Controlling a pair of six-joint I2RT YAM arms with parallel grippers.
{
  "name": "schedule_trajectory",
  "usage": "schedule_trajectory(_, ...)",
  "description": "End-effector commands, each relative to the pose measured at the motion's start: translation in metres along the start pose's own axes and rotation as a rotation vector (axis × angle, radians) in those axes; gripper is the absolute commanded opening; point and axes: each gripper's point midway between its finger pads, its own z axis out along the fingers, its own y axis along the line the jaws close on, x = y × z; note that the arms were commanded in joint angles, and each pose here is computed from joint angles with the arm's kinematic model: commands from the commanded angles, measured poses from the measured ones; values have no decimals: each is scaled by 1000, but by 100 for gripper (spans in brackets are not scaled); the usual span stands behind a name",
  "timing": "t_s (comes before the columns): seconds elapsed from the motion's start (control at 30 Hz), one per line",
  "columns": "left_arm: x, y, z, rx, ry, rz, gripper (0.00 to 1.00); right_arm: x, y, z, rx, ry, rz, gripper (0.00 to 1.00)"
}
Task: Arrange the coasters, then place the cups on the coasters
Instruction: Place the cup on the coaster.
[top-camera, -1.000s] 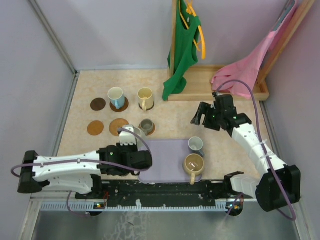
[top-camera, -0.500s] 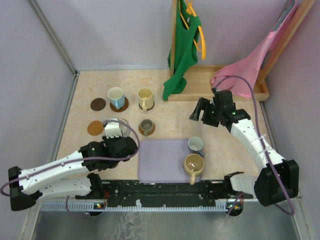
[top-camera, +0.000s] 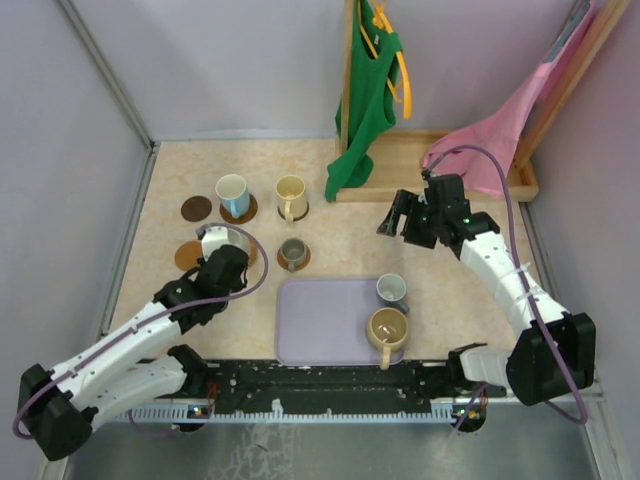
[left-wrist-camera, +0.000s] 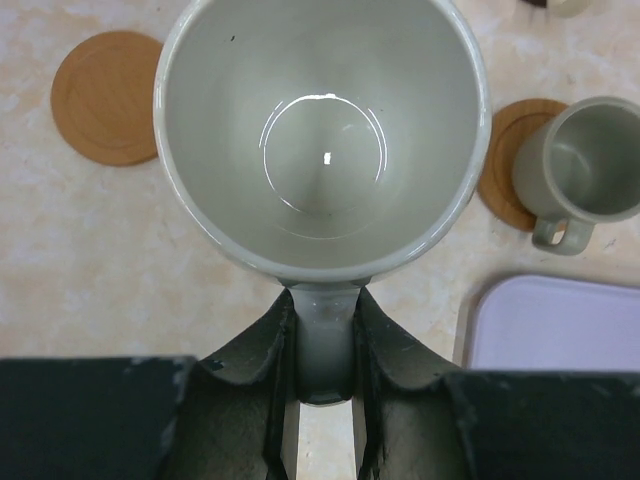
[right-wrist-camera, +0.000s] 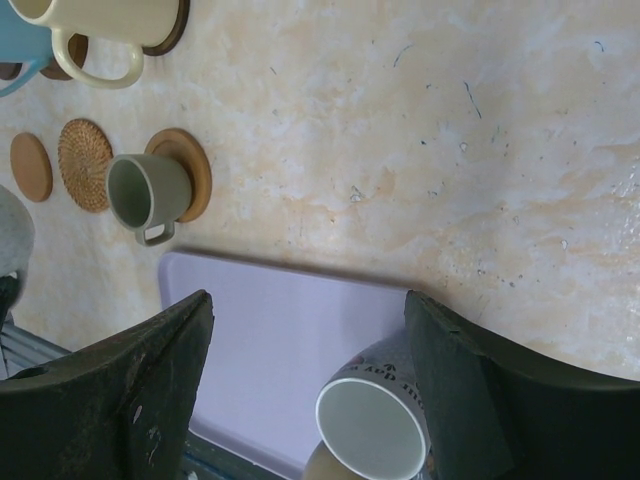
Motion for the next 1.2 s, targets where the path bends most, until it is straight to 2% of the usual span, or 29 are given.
schedule_trajectory(0.0,-45,-24,14,96,-132,-50,0,-23,14,-5,-40,-58,-24,77)
schedule_trajectory(0.37,-31,-18,46,73,-65,-71,0,-25,15,2,-44,-53,-22,77)
schedule_trajectory(1.17,-16,-10,78,3,0,-75,0,-26,14,15,-48,-38,-20,77)
